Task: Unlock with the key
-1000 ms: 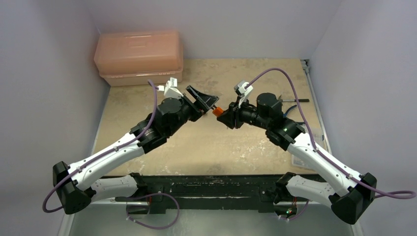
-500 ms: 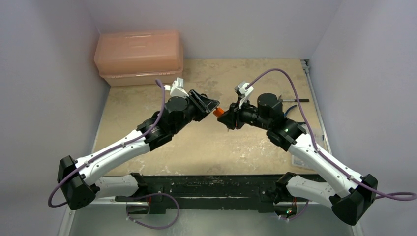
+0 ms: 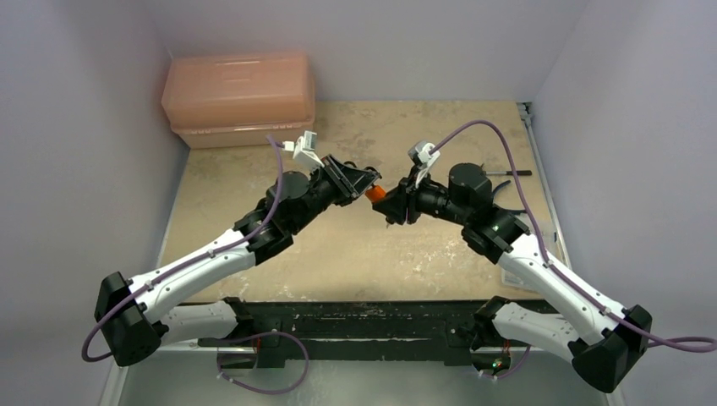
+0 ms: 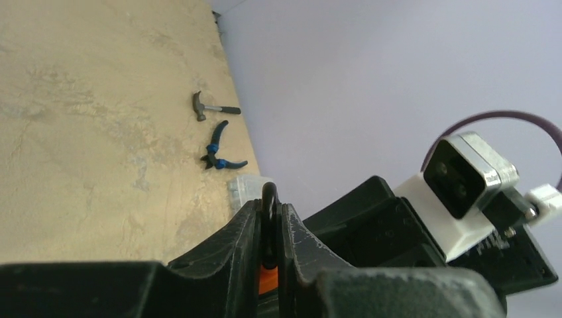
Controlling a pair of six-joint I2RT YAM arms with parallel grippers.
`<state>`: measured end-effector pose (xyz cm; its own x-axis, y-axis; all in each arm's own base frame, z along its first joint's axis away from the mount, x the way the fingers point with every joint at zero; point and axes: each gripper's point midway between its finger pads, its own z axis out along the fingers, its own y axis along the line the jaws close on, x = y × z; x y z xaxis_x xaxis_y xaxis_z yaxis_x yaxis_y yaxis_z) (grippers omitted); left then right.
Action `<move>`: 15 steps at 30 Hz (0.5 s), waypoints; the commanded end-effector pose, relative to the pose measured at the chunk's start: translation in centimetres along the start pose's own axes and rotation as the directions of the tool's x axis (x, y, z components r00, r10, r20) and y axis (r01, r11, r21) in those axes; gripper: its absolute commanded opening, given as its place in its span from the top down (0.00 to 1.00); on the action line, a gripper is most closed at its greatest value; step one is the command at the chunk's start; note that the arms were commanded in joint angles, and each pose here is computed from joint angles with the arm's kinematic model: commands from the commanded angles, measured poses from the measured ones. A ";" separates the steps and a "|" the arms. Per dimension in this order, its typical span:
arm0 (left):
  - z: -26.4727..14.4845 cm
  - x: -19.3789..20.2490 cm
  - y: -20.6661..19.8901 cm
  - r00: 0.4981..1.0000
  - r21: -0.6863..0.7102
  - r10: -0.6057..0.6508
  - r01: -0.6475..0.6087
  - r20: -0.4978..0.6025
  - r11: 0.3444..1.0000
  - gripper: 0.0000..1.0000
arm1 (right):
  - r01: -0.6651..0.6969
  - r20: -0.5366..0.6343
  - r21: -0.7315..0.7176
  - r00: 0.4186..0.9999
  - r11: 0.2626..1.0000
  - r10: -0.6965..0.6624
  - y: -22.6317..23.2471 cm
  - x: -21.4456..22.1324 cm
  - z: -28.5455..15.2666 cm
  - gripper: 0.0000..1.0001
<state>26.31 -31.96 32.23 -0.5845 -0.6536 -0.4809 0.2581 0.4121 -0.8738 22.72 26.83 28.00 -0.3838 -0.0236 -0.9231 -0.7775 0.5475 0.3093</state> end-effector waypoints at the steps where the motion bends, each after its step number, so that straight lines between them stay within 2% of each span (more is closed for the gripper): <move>1: -2.6 -2.5 -6.4 0.985 0.278 0.148 -0.168 0.093 0.946 0.90 | 0.046 0.116 -0.161 0.993 0.986 -0.027 3.8 -3.6 -1.3 1.00; 3: -3.2 -2.1 -7.3 0.969 0.332 0.230 -0.247 0.091 0.911 0.99 | 0.045 0.109 -0.213 0.994 0.976 -0.022 4.7 -3.8 -1.4 1.00; 4: -3.6 -1.6 -8.0 0.960 0.372 0.269 -0.279 0.079 0.886 1.00 | 0.048 0.104 -0.240 0.994 0.970 -0.023 5.2 -3.9 -1.5 1.00; 11: -6.7 -0.7 -11.1 0.886 0.544 0.445 -0.439 0.130 0.715 1.00 | 0.081 0.114 -0.428 0.993 0.900 -0.035 8.9 -5.6 -3.3 1.00; 15: -8.5 0.3 -11.9 0.804 0.620 0.564 -0.544 0.191 0.566 1.00 | 0.092 0.141 -0.481 0.990 0.872 -0.026 9.5 -6.4 -4.4 1.00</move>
<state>20.14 -32.18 38.90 -0.3987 -0.4316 -0.8092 0.7768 0.3100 -0.5481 17.80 28.62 33.03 -0.3712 0.0089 -0.9285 -0.9017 0.2352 0.3628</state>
